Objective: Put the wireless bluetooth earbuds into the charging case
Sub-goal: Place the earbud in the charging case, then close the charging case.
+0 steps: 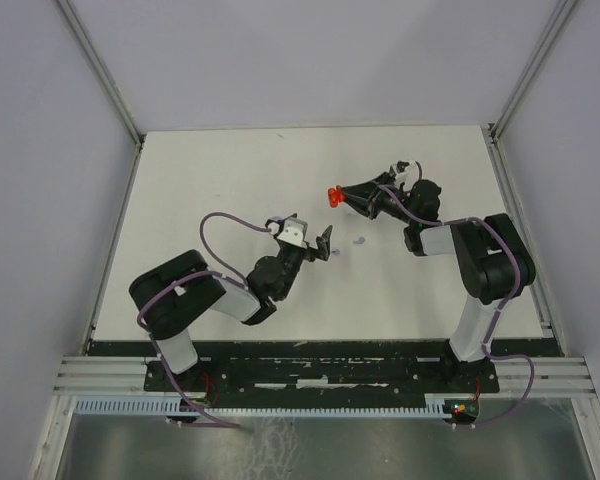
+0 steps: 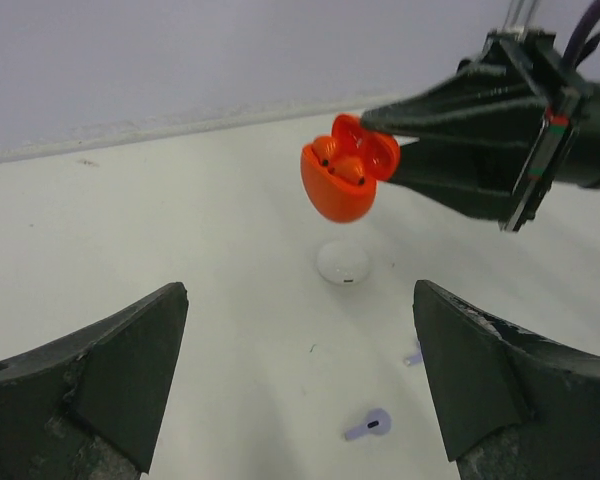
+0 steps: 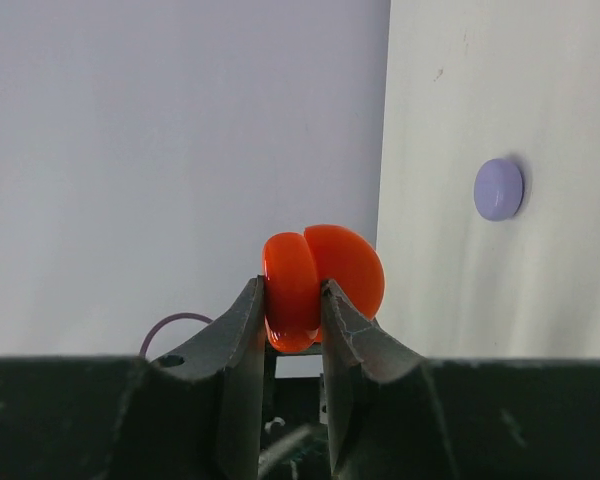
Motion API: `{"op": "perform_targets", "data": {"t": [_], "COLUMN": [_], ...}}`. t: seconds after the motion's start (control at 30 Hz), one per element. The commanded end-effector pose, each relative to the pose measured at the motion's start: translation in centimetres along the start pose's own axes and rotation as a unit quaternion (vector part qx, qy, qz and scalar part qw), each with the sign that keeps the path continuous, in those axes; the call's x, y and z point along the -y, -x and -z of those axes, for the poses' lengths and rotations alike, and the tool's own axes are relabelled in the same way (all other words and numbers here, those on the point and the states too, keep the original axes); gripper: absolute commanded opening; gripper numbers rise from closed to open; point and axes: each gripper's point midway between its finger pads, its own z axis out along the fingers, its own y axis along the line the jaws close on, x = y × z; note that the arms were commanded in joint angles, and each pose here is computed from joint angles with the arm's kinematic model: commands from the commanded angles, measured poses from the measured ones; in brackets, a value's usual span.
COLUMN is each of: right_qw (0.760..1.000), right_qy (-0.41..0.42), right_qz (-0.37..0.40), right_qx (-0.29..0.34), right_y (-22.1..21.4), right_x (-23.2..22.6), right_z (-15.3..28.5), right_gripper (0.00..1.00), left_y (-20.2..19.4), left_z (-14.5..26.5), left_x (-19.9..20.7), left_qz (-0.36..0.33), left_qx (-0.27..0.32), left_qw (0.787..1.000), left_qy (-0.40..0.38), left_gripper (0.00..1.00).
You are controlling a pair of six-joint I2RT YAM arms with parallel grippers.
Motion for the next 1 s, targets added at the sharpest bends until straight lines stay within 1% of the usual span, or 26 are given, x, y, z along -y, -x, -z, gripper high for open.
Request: {"op": "perform_targets", "data": {"t": [0.0,0.17,0.4,0.53,0.73,0.97], "right_qw": [0.999,0.999,0.999,0.999,0.999,0.999], "right_qy": [0.034,0.028,0.024,0.025,0.028,0.021], "right_qz": [0.024,0.029,0.032,0.034,0.036,0.038], "right_qx": [0.009,0.009,0.008,0.006,0.005,0.002], "right_y": [0.9,0.5,-0.2,-0.4,-0.6,-0.9], "right_x": [-2.4,-2.7,-3.0,-3.3,-3.7,-3.4], "right_z": [-0.6,-0.1,0.5,0.7,0.9,1.1], "right_gripper": [0.01,0.01,0.01,0.01,0.01,0.01], "left_y": [-0.1,-1.1,-1.3,-1.8,-2.4,-0.7], "left_z": [-0.7,-2.1,-4.9,-5.8,-6.2,-6.4], "left_x": [0.3,1.6,3.0,3.2,1.9,0.5], "left_qz": [-0.085,-0.133,-0.169,-0.183,-0.183,-0.164], "left_qx": [0.019,0.027,0.039,0.034,0.028,0.051], "left_qw": [0.996,0.990,0.984,0.981,0.980,0.981], "left_qy": [0.027,0.038,0.044,0.052,0.075,0.091], "left_gripper": [0.99,0.99,0.99,0.99,1.00,1.00]}}
